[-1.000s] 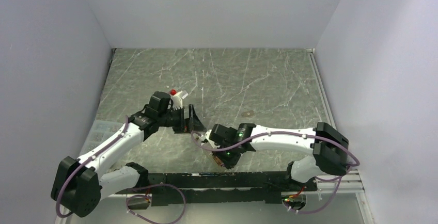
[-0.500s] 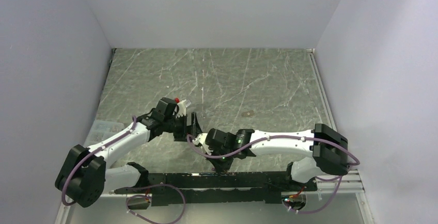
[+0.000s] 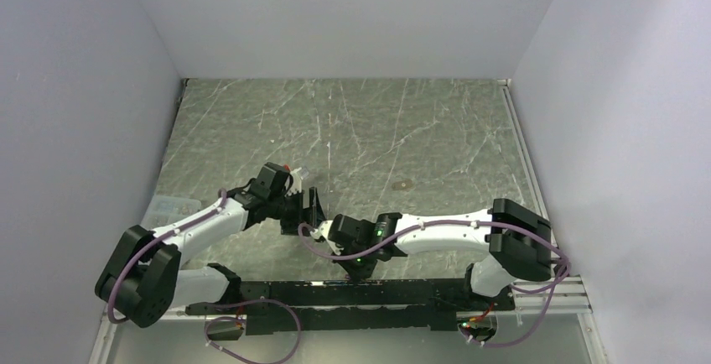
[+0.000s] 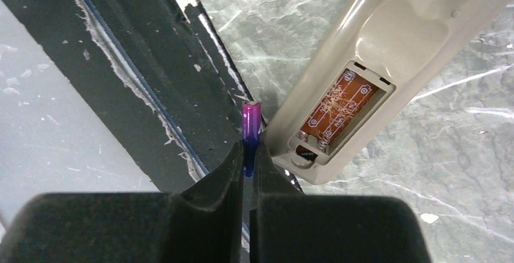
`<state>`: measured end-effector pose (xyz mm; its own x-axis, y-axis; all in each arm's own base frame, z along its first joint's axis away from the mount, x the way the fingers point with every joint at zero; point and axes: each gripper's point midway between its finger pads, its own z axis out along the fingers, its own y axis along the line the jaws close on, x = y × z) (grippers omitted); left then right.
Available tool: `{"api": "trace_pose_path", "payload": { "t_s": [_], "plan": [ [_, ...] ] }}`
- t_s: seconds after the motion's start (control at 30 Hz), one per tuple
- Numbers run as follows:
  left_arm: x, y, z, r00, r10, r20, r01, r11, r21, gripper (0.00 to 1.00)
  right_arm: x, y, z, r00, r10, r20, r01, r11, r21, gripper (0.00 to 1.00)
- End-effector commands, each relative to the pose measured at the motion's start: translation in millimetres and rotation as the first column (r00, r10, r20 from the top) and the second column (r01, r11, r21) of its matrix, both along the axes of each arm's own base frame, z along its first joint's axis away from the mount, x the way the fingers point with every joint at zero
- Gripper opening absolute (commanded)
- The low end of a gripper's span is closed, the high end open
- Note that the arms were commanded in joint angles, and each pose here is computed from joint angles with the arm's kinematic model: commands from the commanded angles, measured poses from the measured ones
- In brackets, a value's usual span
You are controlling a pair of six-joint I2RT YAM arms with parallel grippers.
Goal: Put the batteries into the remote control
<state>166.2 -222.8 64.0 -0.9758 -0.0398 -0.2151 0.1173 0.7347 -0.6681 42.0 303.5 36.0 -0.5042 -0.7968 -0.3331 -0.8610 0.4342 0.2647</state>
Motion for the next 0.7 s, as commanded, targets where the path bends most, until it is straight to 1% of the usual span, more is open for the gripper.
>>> {"api": "trace_pose_path", "payload": {
  "t_s": [0.0, 0.07, 0.33, 0.57, 0.67],
  "plan": [
    [1, -29, 31, 0.998, -0.054, 0.030, 0.058, 0.989, -0.138, 0.83, 10, 20, -1, 0.999, -0.015, 0.050, 0.013, 0.999, 0.039, 0.00],
    [0, -30, 31, 0.998, -0.055, 0.027, 0.058, 0.989, -0.139, 0.82, 12, 14, -4, 0.998, -0.017, 0.061, 0.016, 1.000, 0.016, 0.00],
    [-4, -30, 31, 0.998, -0.054, 0.009, 0.055, 0.989, -0.139, 0.81, 17, 1, -5, 0.995, -0.014, 0.098, 0.015, 1.000, -0.009, 0.00],
    [-14, -26, 28, 0.998, -0.053, -0.014, 0.051, 0.990, -0.132, 0.79, 17, 6, 6, 0.994, 0.016, 0.106, -0.018, 1.000, 0.023, 0.00],
    [-16, -19, 30, 0.999, -0.036, -0.001, 0.035, 0.994, -0.108, 0.79, 13, 9, 17, 0.993, 0.068, 0.101, -0.074, 0.996, 0.057, 0.00]
  ]
}}
